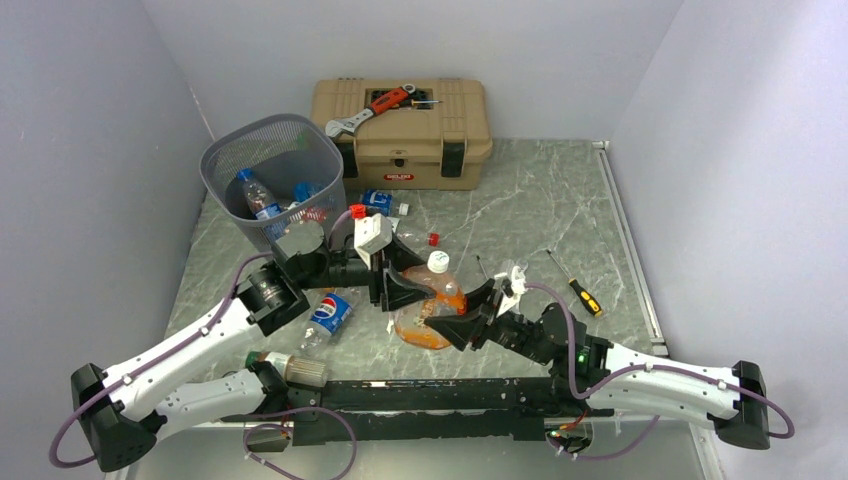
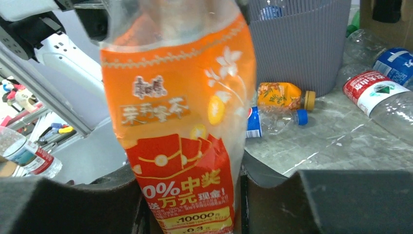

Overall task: Put the plastic bottles in the bin
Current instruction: Place the plastic bottle in the trash bin.

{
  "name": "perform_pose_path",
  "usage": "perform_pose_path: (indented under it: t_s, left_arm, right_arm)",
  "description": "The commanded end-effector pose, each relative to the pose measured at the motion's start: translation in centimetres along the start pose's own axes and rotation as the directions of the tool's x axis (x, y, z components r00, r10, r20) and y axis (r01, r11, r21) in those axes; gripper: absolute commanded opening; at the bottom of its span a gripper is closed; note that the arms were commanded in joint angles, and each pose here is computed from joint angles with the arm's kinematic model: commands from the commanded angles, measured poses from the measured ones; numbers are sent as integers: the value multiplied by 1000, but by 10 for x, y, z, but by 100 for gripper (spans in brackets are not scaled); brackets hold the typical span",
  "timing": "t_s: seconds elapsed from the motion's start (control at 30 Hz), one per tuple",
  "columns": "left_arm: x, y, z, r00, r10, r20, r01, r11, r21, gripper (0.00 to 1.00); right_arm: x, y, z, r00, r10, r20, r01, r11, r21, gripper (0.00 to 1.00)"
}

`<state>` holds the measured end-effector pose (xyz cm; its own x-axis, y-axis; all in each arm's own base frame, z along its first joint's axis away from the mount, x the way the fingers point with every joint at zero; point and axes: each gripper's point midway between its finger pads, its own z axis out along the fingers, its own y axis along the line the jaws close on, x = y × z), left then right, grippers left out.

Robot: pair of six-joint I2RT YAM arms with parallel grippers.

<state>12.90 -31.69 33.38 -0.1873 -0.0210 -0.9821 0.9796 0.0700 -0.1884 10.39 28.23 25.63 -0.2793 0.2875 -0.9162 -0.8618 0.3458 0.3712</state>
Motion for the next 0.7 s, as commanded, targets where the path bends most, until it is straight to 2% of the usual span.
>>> perform_pose_path:
  t_s: [0.0, 0.07, 0.17, 0.37, 0.5, 0.63, 0.67]
  left_arm:
    - [-21, 6, -4, 996, 53, 71, -49, 997, -65, 73]
    - [-21, 9, -5, 996, 55, 73, -49, 996, -80, 81]
    - [-23, 14, -7, 995, 64, 77, -55, 992, -117, 87]
    - [-48, 25, -17, 984, 107, 140, -73, 971, -227, 91]
    - [-61, 36, -15, 989, 95, 115, -59, 957, -284, 91]
    - [-69, 34, -6, 996, 47, 79, -25, 966, -258, 90]
    - [-70, 35, -4, 997, 27, 78, -6, 965, -262, 98]
  right_arm:
    - [-23, -16, 0, 998, -11, 67, 4, 995, 102, 10]
    - [-21, -22, -1, 999, -36, 41, 30, 990, 137, 0]
    - [-14, -34, -4, 997, -74, -11, 75, 977, 198, 0]
    - [-10, -45, -1, 991, -114, -72, 128, 958, 256, 0]
    - [-4, -45, 5, 989, -121, -89, 139, 959, 248, 0]
    - [3, -51, 8, 987, -131, -98, 152, 953, 262, 0]
    - [3, -53, 8, 987, -131, -92, 152, 950, 272, 0]
